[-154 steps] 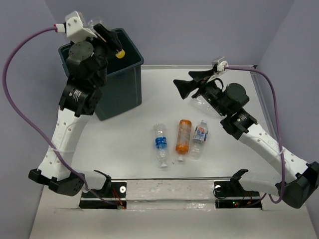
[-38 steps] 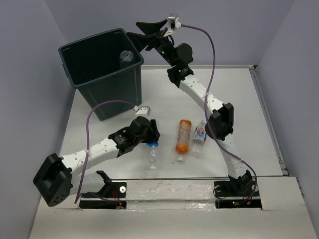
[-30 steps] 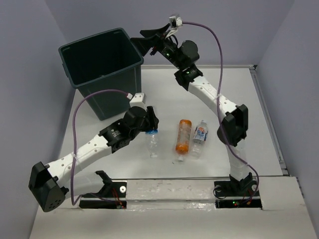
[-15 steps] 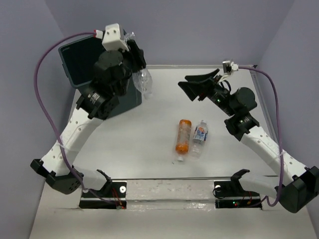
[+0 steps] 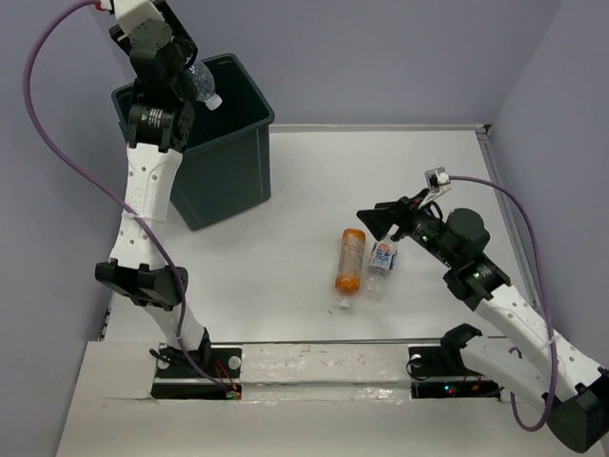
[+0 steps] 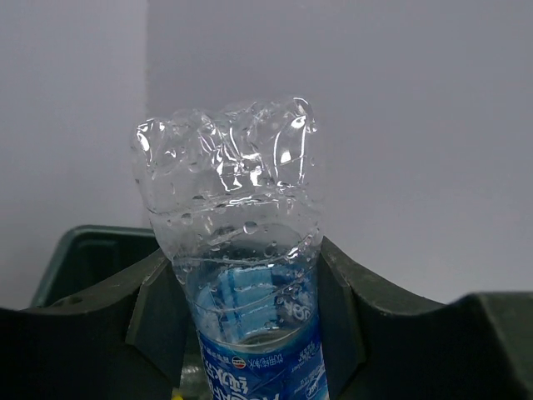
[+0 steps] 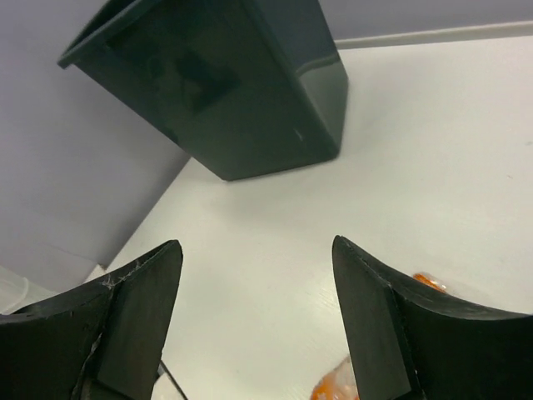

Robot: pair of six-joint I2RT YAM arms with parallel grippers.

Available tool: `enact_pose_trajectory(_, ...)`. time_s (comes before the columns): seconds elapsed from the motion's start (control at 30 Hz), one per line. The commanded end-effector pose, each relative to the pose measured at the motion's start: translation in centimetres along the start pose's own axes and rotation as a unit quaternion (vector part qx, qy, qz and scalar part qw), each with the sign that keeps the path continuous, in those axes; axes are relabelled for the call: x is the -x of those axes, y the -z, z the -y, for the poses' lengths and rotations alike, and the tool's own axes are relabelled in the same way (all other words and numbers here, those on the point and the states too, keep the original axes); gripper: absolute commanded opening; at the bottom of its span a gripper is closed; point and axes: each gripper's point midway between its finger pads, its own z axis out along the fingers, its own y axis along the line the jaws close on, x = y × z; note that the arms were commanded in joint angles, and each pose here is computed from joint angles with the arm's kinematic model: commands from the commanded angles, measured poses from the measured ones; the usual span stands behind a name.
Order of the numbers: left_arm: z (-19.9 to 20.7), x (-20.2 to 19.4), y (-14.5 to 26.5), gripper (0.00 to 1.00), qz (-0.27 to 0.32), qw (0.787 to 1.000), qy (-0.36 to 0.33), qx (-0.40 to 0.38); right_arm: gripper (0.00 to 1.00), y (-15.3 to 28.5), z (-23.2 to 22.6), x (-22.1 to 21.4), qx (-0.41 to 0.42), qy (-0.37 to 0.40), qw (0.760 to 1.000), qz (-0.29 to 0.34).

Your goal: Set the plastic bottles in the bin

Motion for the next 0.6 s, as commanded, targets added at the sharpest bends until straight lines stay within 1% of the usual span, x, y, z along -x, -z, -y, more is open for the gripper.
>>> enact_pose_trajectory(0.0,-2.3,4.8,-1.0,0.46,0.093,0.994,0.024,0.05,0.81,1.4,3.5,-2.0,-0.079,0.018,0.997,-0.011)
enact_pose_trajectory(0.03,-2.4,4.3,-1.7,0.62,0.096,0.993,0.022,0.062,0.83,1.6,4.3,-2.6,-0.095,0.013,0.995,-0.017)
enact_pose_trajectory(0.07,-2.6,3.9,-2.0,0.82,0.095,0.993,0.019,0.067,0.85,1.7,4.7,-3.0,-0.104,0.011,0.994,-0.022)
enact_pose_trajectory(0.1,-2.5,3.2,-2.4,0.96,0.091,0.993,0.016,0.068,0.86,1.8,5.2,-3.4,-0.114,0.009,0.993,-0.027)
enact_pose_trajectory(0.13,-2.2,2.5,-2.7,0.99,0.084,0.994,0.012,0.063,0.88,2.0,5.7,-3.8,-0.126,0.008,0.991,-0.033)
enact_pose_trajectory(0.17,-2.0,2.2,-2.8,0.99,0.081,0.995,0.011,0.058,0.89,2.5,6.5,-4.9,-0.146,0.008,0.988,-0.055)
enact_pose_trajectory(0.23,-1.4,1.9,-2.7,0.99,0.073,0.997,0.012,0.038,0.93,3.7,8.2,-5.9,-0.191,0.014,0.979,-0.073)
enact_pose_trajectory(0.3,-0.6,2.5,-1.6,0.99,0.066,0.998,0.018,0.015,0.96,4.6,9.8,-5.9,-0.235,0.019,0.969,-0.073)
enact_pose_trajectory(0.37,0.8,2.8,-0.3,0.99,0.059,0.998,0.031,-0.02,1.0,5.6,11.5,-6.9,-0.279,0.016,0.957,-0.078)
enact_pose_trajectory(0.4,2.1,3.7,1.5,0.99,0.06,0.997,0.039,-0.042,1.0,5.8,12.0,-7.3,-0.288,0.012,0.954,-0.078)
enact_pose_trajectory(0.5,4.4,2.2,4.1,0.99,0.033,0.996,0.027,-0.076,1.0,6.0,13.3,-9.2,-0.313,-0.006,0.945,-0.096)
enact_pose_trajectory(0.53,6.3,0.7,6.3,0.99,0.007,0.994,0.02,-0.105,1.0,5.9,13.5,-9.6,-0.317,-0.016,0.943,-0.099)
enact_pose_trajectory(0.57,7.3,-0.4,7.5,0.99,-0.009,0.993,0.011,-0.12,1.0,5.7,13.7,-10.0,-0.319,-0.019,0.942,-0.106)
